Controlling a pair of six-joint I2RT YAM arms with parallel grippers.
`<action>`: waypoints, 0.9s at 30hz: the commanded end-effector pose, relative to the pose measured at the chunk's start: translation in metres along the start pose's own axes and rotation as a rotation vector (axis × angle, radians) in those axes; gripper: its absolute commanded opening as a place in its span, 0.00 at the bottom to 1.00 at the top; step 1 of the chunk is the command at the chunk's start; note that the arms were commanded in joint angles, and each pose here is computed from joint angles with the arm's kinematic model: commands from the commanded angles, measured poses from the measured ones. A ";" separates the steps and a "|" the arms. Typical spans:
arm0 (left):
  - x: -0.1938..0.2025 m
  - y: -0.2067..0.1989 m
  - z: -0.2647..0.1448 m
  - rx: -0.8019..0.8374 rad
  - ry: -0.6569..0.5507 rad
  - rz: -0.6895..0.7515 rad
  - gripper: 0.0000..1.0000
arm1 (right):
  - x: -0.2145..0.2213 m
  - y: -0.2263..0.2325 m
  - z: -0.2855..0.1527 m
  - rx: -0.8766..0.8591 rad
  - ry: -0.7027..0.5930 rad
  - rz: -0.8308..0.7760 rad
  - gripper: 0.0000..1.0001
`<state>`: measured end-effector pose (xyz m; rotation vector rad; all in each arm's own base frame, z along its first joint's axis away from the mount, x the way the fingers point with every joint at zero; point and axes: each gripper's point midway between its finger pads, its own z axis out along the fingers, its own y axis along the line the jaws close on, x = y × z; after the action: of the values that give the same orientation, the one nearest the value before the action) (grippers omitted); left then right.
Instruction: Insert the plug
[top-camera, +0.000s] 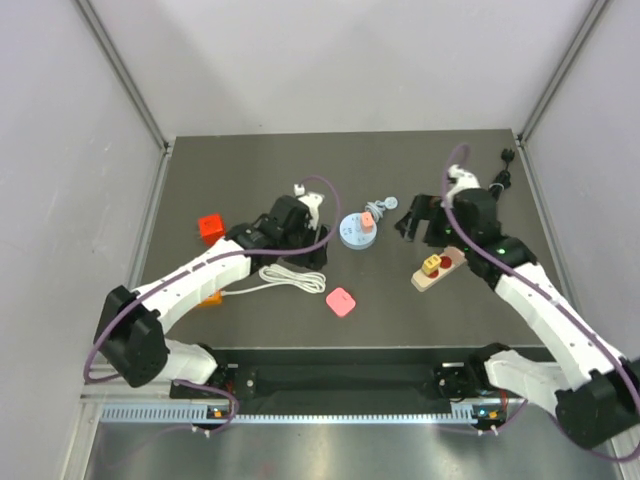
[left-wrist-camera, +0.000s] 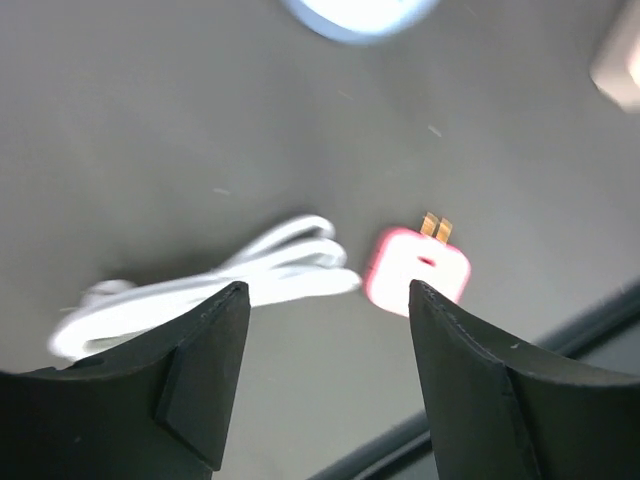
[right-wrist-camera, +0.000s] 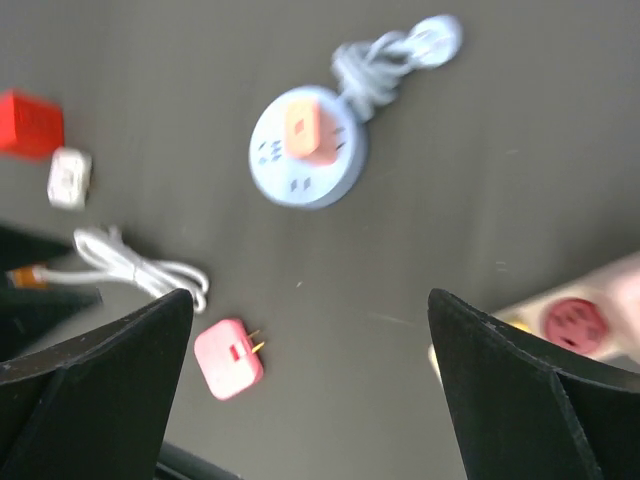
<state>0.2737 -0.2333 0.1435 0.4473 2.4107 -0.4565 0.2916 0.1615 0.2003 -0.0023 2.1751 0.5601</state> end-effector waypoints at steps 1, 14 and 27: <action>0.012 -0.044 0.004 0.141 -0.008 0.085 0.70 | -0.020 -0.010 -0.025 -0.014 -0.079 0.072 1.00; 0.077 -0.092 0.053 0.071 0.176 0.269 0.81 | -0.031 -0.007 -0.060 -0.063 -0.152 0.083 1.00; 0.098 -0.083 0.080 0.017 0.251 0.317 0.80 | -0.029 -0.007 -0.061 -0.074 -0.152 0.073 1.00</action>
<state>0.2008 -0.3096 0.0343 0.9134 2.5488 -0.2906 0.2633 0.1262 0.2458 0.0848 2.0414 0.6499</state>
